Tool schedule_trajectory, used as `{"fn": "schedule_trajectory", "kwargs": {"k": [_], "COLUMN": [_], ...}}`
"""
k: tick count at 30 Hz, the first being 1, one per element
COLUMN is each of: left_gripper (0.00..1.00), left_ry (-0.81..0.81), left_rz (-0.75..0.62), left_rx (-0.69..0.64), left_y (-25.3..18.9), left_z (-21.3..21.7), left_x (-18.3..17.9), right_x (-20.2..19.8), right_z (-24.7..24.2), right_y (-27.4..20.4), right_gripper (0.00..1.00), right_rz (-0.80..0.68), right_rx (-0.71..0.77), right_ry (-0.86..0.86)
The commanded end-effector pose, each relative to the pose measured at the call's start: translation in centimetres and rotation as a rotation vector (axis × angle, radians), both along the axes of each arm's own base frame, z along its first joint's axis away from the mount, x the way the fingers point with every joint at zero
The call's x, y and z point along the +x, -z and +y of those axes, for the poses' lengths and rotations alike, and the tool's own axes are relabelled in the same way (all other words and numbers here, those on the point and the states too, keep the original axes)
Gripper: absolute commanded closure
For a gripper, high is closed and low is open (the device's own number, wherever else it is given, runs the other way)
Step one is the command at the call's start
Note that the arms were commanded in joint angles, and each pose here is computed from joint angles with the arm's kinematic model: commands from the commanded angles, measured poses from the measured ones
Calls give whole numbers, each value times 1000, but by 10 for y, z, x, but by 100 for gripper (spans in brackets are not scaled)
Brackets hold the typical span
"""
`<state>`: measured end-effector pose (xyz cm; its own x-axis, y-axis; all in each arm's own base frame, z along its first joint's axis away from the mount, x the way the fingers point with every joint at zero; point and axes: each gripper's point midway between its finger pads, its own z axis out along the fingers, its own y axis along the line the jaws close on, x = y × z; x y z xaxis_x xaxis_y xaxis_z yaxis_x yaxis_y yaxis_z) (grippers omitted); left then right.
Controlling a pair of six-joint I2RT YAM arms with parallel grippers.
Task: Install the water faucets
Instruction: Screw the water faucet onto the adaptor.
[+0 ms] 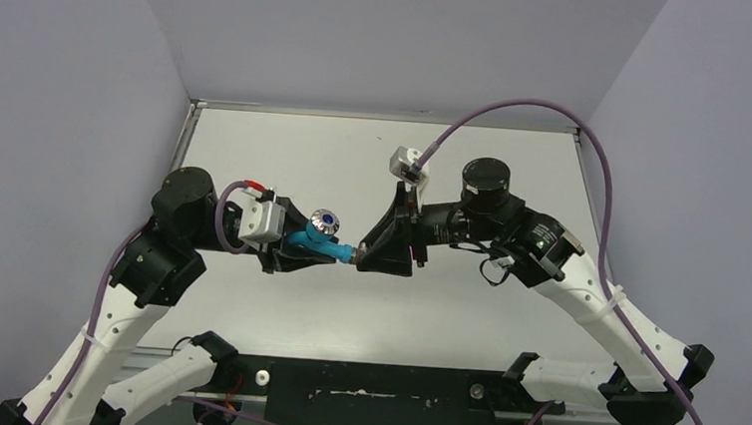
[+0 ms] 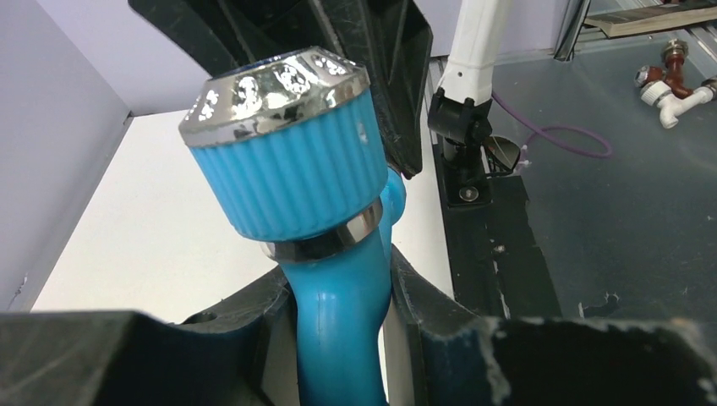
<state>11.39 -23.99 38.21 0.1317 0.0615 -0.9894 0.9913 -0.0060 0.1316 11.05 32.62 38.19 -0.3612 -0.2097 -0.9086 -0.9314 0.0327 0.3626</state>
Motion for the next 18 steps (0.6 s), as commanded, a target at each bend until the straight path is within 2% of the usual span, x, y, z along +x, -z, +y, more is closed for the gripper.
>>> {"fn": "schedule_trajectory", "kwargs": {"k": [1, 4, 8, 11, 15, 18], "left_gripper": [100, 100, 100, 100, 100, 100], "left_ry": [54, 42, 29, 23, 12, -10], "left_rz": [-186, -191, -190, -181, -165, -137], "left_rx": [-79, -77, -74, -70, -75, -107], "left_y": [-30, -29, -26, -23, -22, -25], "left_z": [-1, 0, 1, 1, 2, 3], "left_x": [-8, -7, -6, -6, -6, -6], "right_x": [1, 7, 14, 14, 17, 21], "right_z": [16, 16, 9, 3, -12, -26], "right_y": [-25, -23, -27, -39, -56, -67], "right_gripper": [99, 88, 59, 42, 29, 25], "right_rz": [224, 275, 229, 178, 58, -66], "right_rx": [142, 138, 154, 189, 214, 238], "right_ry": [-45, -25, 22, 32, 81, 148]}}
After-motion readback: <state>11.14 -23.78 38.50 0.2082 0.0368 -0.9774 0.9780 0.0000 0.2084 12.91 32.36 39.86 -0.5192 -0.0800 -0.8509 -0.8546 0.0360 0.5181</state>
